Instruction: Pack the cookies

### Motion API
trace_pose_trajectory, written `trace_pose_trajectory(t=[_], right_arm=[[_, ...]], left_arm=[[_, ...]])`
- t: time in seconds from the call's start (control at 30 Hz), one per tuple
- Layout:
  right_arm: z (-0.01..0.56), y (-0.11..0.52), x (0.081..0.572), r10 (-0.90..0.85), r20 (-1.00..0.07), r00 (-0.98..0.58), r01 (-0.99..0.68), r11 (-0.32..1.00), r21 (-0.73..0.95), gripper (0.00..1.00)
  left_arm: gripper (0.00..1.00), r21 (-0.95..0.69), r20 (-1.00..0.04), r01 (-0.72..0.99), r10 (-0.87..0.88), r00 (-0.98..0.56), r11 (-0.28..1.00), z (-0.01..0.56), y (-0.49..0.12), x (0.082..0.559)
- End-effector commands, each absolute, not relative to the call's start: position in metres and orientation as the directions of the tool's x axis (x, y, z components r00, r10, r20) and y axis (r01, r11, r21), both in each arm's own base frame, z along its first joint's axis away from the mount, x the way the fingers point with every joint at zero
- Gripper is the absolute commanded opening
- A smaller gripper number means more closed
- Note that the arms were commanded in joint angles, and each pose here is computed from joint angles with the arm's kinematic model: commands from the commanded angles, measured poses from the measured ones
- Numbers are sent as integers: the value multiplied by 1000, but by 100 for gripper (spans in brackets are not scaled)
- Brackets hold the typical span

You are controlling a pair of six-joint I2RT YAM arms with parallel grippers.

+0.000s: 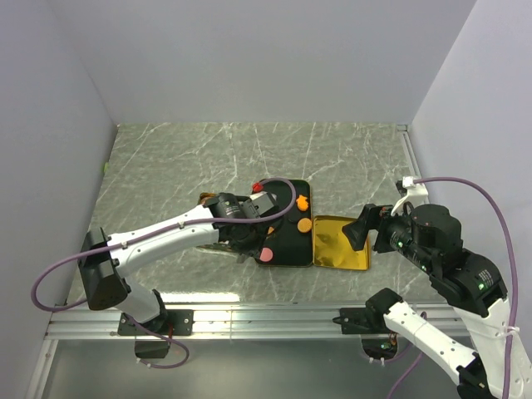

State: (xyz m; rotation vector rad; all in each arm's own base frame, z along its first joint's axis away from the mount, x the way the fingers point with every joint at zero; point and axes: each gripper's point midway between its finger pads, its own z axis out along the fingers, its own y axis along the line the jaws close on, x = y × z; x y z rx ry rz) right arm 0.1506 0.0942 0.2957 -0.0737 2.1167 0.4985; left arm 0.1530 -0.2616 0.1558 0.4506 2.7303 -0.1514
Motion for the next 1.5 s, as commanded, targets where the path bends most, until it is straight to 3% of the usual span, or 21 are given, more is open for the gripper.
trace_pose_trajectory(t=[0.0, 0.13, 0.33, 0.5, 0.93, 1.47], right_arm=[[302, 94, 155, 133, -835, -534, -251, 918, 307, 100], [302, 94, 156, 133, -837, -531, -252, 918, 306, 100], [300, 93, 155, 132, -836, -532, -250, 919, 304, 100], [299, 93, 156, 130, -836, -533, -248, 921, 301, 100], [298, 94, 153, 123, -833, -539, -262, 916, 305, 100], [298, 107, 152, 119, -821, -559, -299, 894, 333, 100]], left_arm=[[44, -42, -378, 351, 311, -872, 935, 157, -266, 153], [41, -46, -374, 354, 313, -873, 934, 157, -268, 153], [23, -46, -375, 363, 321, -870, 931, 159, -269, 153], [18, -86, -407, 374, 310, -859, 924, 174, -279, 157], [20, -143, -511, 352, 235, -826, 925, 223, -286, 175], [22, -136, -556, 117, 22, -831, 984, 242, -174, 181]])
